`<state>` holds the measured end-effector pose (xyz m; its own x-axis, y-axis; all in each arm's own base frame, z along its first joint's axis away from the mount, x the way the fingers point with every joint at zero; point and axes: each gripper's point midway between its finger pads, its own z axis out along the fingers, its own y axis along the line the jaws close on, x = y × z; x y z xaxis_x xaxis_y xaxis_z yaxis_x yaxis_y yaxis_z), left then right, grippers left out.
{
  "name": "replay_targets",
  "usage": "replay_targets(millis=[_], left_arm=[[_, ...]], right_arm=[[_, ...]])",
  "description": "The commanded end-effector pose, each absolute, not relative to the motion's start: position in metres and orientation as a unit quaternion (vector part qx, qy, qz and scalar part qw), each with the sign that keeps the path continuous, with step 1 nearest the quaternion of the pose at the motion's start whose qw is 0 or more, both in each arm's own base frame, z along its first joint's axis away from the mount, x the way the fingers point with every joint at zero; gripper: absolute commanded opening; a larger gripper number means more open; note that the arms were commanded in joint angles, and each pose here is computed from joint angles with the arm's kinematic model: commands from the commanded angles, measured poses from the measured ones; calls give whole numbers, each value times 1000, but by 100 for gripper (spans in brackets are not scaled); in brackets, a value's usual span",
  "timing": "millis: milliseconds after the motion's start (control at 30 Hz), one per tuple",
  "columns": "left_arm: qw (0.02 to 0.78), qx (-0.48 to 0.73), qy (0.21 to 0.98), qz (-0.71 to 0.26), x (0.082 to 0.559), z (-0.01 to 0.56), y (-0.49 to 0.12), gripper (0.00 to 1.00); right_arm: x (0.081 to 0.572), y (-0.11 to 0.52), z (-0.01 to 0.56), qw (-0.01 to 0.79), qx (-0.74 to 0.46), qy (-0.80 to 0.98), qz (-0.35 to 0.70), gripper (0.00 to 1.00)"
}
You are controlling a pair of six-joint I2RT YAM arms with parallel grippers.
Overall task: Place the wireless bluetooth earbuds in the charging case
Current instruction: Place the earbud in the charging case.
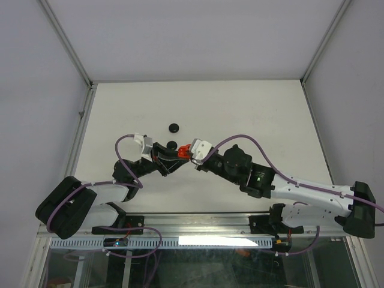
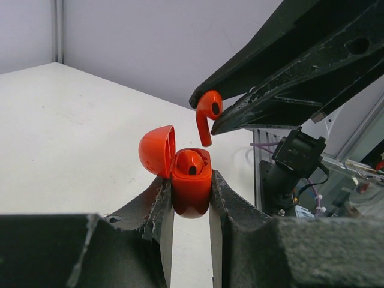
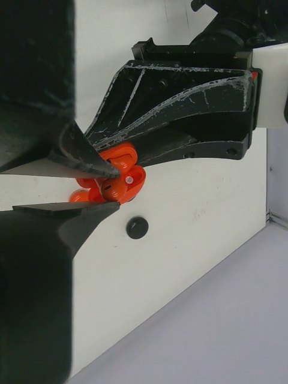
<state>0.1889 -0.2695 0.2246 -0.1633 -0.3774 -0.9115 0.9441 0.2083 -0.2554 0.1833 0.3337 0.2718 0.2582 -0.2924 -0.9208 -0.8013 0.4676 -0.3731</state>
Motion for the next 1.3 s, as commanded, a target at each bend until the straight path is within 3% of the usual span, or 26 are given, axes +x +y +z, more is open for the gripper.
replay_targets(millis=[0, 1267], left_arm=[[619, 277, 448, -583, 182, 263, -265, 0], [640, 251, 422, -591, 180, 286, -257, 0]], right_arm=[[180, 341, 290, 660, -454, 555, 225, 5], [172, 348, 289, 661, -424, 556, 272, 3]])
